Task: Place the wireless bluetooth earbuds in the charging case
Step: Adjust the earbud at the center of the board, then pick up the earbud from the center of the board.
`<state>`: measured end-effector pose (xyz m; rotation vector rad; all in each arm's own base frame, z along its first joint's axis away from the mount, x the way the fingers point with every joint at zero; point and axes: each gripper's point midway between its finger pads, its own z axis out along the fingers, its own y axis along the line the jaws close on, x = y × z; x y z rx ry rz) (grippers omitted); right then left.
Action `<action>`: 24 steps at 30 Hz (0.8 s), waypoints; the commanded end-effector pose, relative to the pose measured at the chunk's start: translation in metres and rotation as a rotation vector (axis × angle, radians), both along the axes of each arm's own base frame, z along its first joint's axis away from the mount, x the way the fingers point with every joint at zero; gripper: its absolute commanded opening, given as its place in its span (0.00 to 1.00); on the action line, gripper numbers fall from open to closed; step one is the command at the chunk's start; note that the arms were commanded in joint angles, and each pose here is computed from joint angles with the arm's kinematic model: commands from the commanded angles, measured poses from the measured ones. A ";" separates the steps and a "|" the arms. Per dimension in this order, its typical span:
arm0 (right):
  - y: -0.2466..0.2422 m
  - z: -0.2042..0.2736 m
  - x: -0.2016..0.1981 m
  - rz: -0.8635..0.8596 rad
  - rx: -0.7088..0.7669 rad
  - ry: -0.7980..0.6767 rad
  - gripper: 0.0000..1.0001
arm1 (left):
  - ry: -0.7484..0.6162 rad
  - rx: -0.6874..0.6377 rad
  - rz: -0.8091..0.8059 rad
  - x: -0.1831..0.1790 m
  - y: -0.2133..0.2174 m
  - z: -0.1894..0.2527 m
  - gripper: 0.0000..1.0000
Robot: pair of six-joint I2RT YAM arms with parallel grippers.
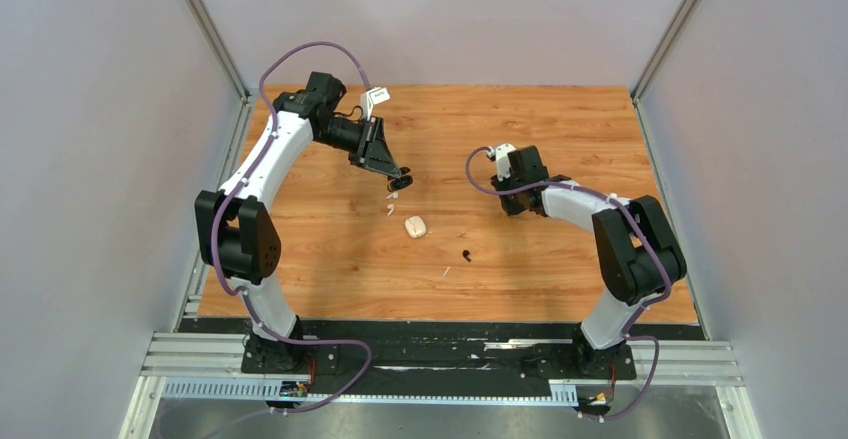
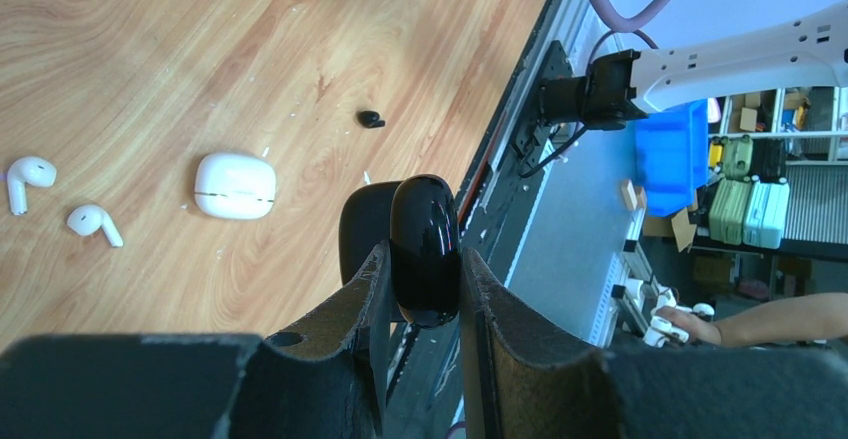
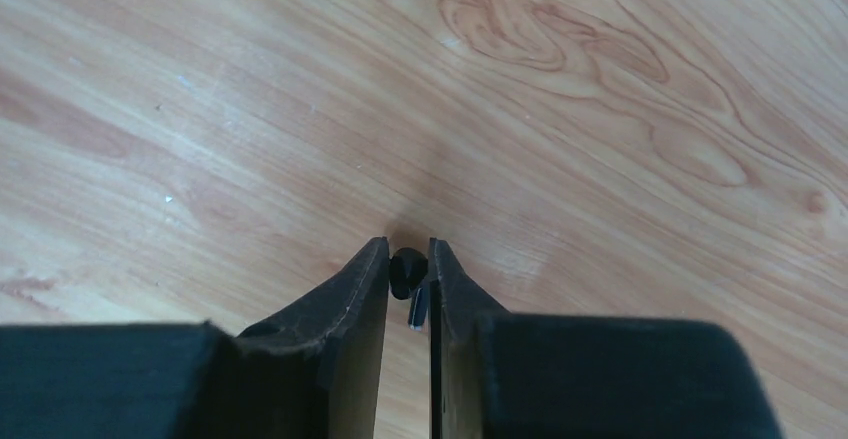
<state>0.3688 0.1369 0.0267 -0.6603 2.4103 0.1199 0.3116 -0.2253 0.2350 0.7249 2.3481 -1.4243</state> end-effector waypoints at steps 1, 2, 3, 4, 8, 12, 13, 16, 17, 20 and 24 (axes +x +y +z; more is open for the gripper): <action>-0.002 0.007 0.009 -0.086 0.004 -0.053 0.31 | -0.045 -0.019 -0.012 0.001 -0.001 0.011 0.00; 0.001 0.008 0.008 -0.092 0.014 -0.048 0.38 | -0.044 -0.018 -0.014 0.000 0.000 0.011 0.00; 0.006 0.011 0.007 -0.094 0.034 -0.040 0.41 | -0.045 -0.017 -0.014 0.000 0.000 0.011 0.00; 0.012 0.016 0.007 -0.096 0.055 -0.038 0.41 | -0.046 -0.017 -0.014 -0.001 0.000 0.011 0.00; 0.046 0.041 0.001 -0.071 0.176 -0.012 0.43 | -0.051 -0.015 -0.014 0.000 0.000 0.011 0.00; 0.060 0.053 -0.001 -0.022 0.232 0.010 0.43 | -0.053 -0.009 -0.012 0.001 0.001 0.010 0.00; 0.063 0.054 -0.004 0.048 0.228 0.011 0.45 | -0.055 -0.007 -0.013 0.001 0.001 0.010 0.00; 0.070 0.059 -0.008 0.254 0.237 0.027 0.51 | -0.054 0.004 -0.014 0.000 0.003 0.008 0.00; 0.075 0.064 -0.014 0.370 0.275 0.056 0.51 | -0.051 0.008 -0.018 -0.001 0.003 0.007 0.00; 0.071 0.075 -0.026 0.776 0.253 0.081 0.48 | -0.039 0.024 -0.025 -0.004 0.005 0.003 0.00; 0.045 0.075 -0.036 1.147 0.110 -0.010 0.48 | -0.044 0.046 -0.036 -0.003 0.008 -0.002 0.00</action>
